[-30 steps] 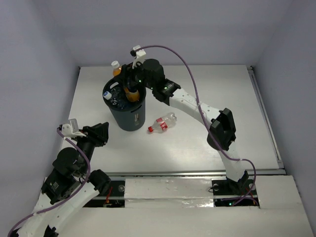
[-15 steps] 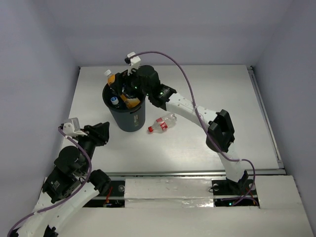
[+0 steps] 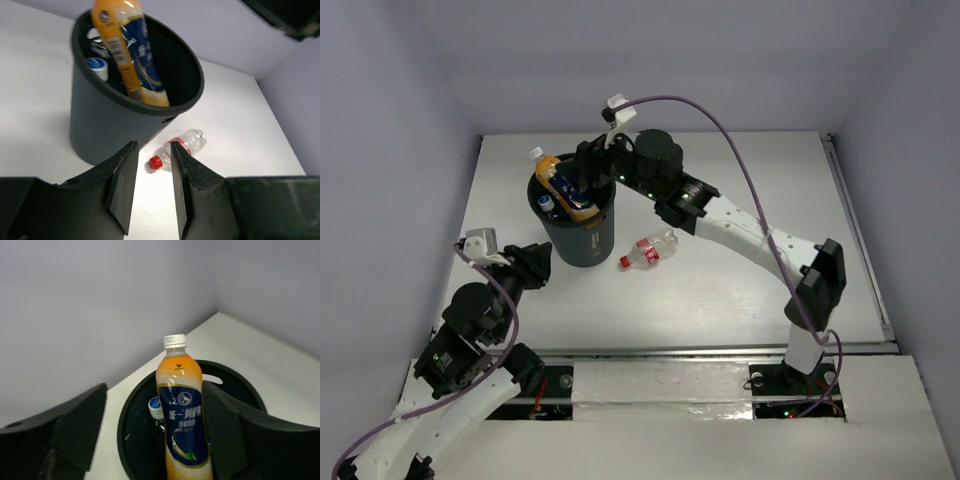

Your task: Put the plastic bottles in the bin

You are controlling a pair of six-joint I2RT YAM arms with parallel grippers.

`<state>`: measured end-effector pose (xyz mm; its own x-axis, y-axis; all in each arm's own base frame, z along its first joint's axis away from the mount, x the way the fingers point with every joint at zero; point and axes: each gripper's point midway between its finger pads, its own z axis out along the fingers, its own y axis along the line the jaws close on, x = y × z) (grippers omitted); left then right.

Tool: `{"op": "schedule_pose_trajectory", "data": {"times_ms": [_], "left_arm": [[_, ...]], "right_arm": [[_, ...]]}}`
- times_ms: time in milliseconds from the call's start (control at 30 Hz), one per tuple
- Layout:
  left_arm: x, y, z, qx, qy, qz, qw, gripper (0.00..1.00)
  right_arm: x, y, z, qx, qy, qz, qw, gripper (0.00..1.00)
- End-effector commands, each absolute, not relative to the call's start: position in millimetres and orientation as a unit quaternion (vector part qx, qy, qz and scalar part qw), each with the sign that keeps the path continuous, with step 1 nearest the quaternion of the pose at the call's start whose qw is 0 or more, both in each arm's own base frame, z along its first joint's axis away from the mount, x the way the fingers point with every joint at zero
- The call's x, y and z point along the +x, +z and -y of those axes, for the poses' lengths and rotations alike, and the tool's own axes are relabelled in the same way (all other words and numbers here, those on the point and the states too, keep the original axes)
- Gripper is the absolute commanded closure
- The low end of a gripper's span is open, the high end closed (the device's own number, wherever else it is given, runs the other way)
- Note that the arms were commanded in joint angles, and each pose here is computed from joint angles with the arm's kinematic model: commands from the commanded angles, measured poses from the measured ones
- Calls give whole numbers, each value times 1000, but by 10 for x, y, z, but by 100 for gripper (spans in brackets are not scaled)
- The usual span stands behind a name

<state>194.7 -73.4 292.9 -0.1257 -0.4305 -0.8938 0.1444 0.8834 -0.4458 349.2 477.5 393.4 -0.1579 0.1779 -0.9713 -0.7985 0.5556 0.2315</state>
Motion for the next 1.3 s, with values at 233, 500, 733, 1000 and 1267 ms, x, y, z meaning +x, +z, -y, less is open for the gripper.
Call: {"op": "schedule_pose_trajectory", "data": {"times_ms": [233,500,733,1000,1267], "left_arm": [[2286,3029,1740,15,-294,-746,597,98],[2293,2907,2673,70,-236,-766,594,91],[2616,2466,3273,158,-139,-789,577,42],[3152,1629,3439,195,-70,-833,513,37],[3465,1196,3399,220,-20,-848,482,29]], "right_arm": [[3096,4349,-3675,-129,378,-631,665,95],[2990,3900,-2466,-2,363,-653,664,95],[2945,3550,-1667,77,309,-664,676,90],[2799,3650,-1226,138,307,-625,704,22],[2840,3603,-1323,119,316,-633,697,11]]}}
